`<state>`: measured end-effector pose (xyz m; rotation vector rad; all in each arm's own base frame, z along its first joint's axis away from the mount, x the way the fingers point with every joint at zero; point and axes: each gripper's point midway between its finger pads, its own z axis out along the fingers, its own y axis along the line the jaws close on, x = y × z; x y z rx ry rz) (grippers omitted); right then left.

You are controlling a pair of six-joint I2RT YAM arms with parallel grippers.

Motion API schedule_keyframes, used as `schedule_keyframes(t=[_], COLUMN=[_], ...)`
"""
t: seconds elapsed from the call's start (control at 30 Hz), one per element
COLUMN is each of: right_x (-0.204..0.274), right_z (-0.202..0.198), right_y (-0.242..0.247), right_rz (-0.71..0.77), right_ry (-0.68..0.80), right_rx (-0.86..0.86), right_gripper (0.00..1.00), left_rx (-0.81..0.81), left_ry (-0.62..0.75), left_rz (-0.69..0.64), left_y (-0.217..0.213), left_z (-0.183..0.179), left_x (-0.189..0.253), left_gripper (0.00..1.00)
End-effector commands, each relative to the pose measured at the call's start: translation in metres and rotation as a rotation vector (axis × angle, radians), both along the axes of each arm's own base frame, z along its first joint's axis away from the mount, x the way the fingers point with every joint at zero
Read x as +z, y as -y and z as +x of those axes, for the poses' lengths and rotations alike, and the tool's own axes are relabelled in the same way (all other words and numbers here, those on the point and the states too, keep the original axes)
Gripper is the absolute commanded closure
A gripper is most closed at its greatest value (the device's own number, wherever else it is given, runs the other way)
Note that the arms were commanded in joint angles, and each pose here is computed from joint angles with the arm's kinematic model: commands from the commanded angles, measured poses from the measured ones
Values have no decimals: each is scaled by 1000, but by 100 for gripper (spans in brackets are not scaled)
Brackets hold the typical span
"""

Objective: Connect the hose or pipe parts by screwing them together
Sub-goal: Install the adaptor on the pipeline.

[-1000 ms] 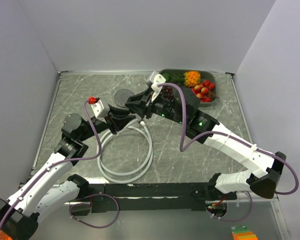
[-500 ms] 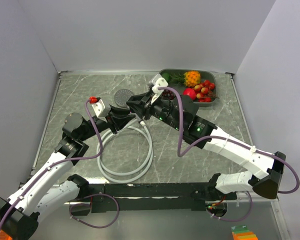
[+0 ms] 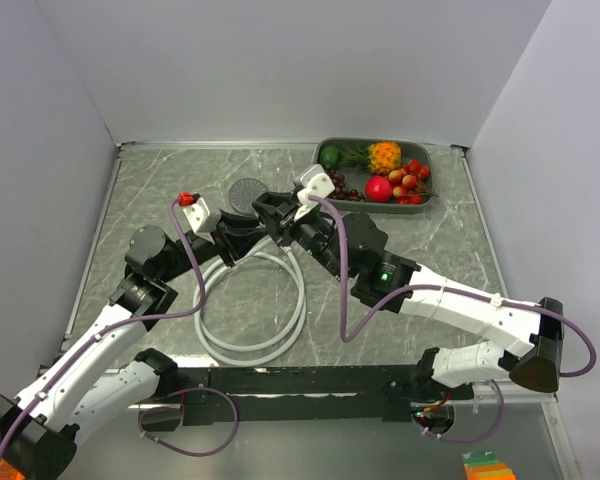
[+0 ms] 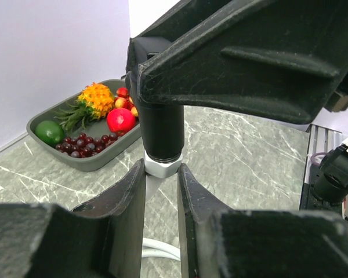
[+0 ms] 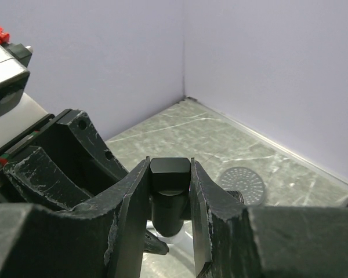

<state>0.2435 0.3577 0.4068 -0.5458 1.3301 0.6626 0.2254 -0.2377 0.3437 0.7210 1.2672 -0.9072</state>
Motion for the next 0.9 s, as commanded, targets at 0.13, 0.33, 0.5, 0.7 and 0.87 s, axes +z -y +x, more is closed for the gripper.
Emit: schedule_keyframes(t=[0.13,0.33,0.5,0.7,0.87], right_x=[-33,-32,-39,-37,-31], right_z=[26,31,31,25,22], right_y=[25,28,24,22,24], right_rz=[-185,-179,-171,-165,-147], right_ry=[39,38,14,15,23], right_rx=[-274,-368,-357,-330,-312], right_gripper=[100,100,100,81,63], left_rx=[-4,13,39,36,48], left_ry=[238,235,228,206,198], left_rz=[-150,-157,-161,-150,-146], left_y=[-12,-13,-16,-14,-14], left_z=[-23,-20,-16,-13,-10], left_x=[87,89,90,83,82], left_gripper=[99,99,99,99,99])
